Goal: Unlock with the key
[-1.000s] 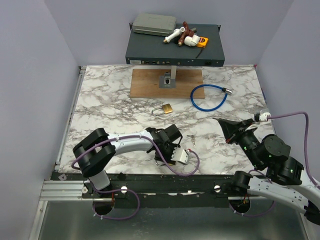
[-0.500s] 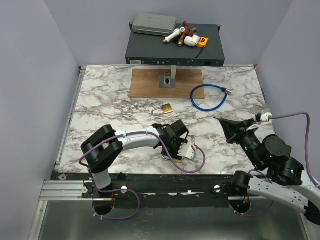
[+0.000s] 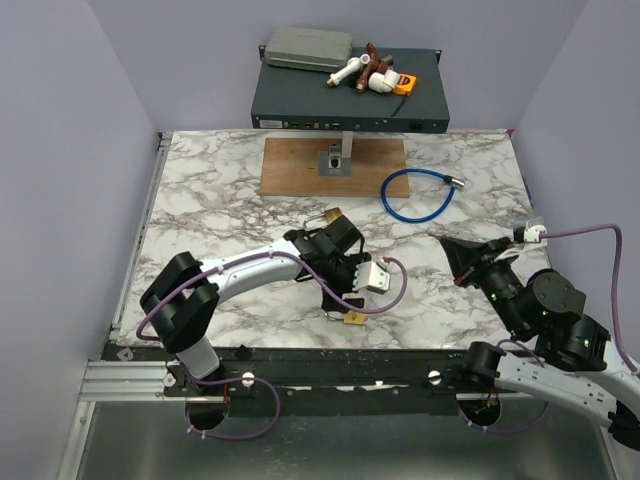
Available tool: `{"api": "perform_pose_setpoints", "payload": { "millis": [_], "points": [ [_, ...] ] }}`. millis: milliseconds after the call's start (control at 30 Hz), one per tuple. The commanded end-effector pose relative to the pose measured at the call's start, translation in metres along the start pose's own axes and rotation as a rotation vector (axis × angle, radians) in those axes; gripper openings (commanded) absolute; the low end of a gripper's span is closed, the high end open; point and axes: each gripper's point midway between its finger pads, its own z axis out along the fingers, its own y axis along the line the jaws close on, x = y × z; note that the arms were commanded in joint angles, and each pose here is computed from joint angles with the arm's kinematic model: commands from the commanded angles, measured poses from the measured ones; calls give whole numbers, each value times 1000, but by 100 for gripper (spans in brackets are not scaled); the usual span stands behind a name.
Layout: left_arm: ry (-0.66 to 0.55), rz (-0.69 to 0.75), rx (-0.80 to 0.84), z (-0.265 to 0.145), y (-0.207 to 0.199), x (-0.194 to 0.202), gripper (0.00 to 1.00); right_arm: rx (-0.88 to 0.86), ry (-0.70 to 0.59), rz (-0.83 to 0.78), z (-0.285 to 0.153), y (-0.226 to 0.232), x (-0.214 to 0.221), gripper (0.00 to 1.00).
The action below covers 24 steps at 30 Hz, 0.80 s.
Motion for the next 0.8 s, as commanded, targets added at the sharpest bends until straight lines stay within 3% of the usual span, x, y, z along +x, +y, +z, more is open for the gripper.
{"api": "perform_pose_setpoints", "payload": {
  "millis": [0,467,600,767],
  "points": [
    [-146,-109,104,6,-30,-18,78,17,-6,-10,-1,-3,-6,1],
    [-257,-155,-111,25,4,-3,78,30,0,-16,7,2,-7,1],
    [-271,-132,-95,27,1,-2,78,30,5,-15,8,3,-5,1],
    [-264,-103,0,33,-21,7,86,29,8,-20,8,3,-4,1]
  ]
}}
